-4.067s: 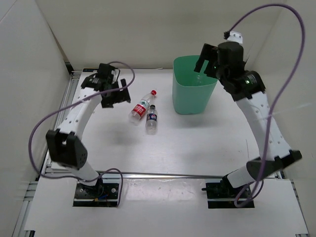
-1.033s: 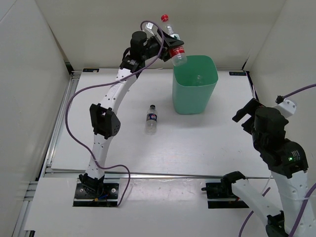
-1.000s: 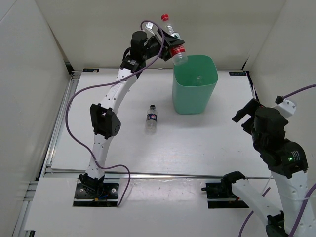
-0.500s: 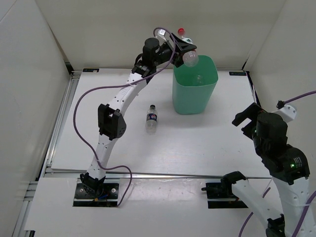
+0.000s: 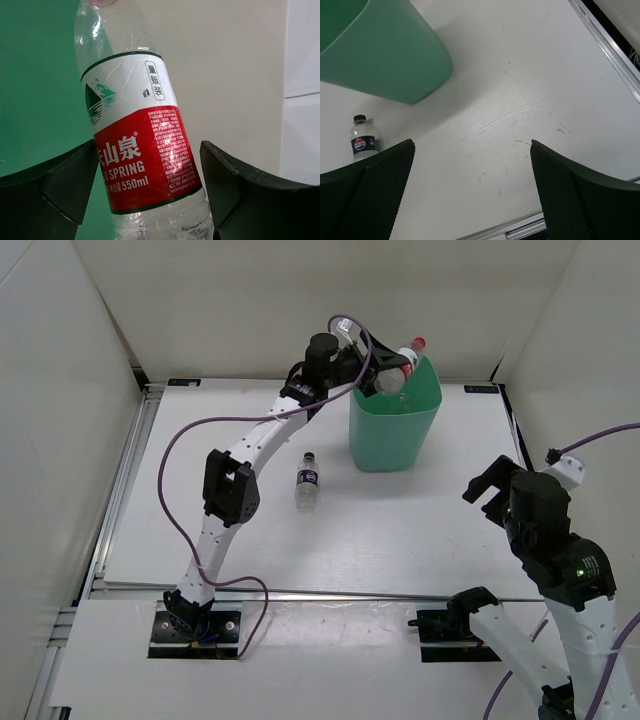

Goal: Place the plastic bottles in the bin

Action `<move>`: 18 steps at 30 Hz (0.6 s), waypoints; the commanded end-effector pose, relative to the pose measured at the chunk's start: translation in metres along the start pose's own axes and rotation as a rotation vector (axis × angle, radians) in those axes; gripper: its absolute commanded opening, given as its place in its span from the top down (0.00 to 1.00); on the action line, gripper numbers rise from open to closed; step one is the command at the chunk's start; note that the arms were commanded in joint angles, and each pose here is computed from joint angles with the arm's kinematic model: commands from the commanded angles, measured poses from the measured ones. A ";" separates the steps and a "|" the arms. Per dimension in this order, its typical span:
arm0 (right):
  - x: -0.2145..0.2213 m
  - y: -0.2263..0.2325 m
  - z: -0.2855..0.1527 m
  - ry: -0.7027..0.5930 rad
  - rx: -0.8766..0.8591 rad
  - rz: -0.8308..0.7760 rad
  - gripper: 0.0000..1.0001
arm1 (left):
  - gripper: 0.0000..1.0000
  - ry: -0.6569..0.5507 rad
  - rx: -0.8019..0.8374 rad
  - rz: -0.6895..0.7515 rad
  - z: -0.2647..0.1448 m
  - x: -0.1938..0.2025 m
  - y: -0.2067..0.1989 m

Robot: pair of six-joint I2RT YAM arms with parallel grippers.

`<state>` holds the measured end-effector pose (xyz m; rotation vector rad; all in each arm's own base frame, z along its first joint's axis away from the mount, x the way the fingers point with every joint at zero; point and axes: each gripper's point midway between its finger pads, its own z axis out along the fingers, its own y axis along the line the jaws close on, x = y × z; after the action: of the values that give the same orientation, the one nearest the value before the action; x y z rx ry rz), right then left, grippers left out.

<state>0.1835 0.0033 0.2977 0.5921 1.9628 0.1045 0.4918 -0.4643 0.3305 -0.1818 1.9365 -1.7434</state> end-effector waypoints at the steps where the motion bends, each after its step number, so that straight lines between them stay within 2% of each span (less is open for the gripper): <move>1: -0.003 0.004 0.002 -0.024 -0.024 -0.006 0.00 | 0.09 0.025 0.119 0.105 -0.019 0.022 -0.076; 8: -0.002 0.003 0.000 -0.032 -0.041 -0.020 0.00 | 0.08 0.038 0.079 0.103 -0.025 0.029 -0.063; 12: -0.001 0.001 -0.001 -0.037 -0.045 -0.017 0.00 | 0.01 0.043 0.065 0.095 -0.030 0.032 -0.061; 13: 0.002 0.000 0.000 -0.031 -0.040 -0.021 0.00 | 0.01 0.050 0.045 0.084 -0.028 0.035 -0.050; 18: 0.002 0.001 -0.002 -0.031 -0.053 -0.008 0.00 | 0.00 0.042 0.040 0.082 -0.037 0.032 -0.053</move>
<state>0.1791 0.0049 0.2904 0.5450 1.9638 0.1180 0.4521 -0.4703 0.3167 -0.1146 2.0177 -1.7210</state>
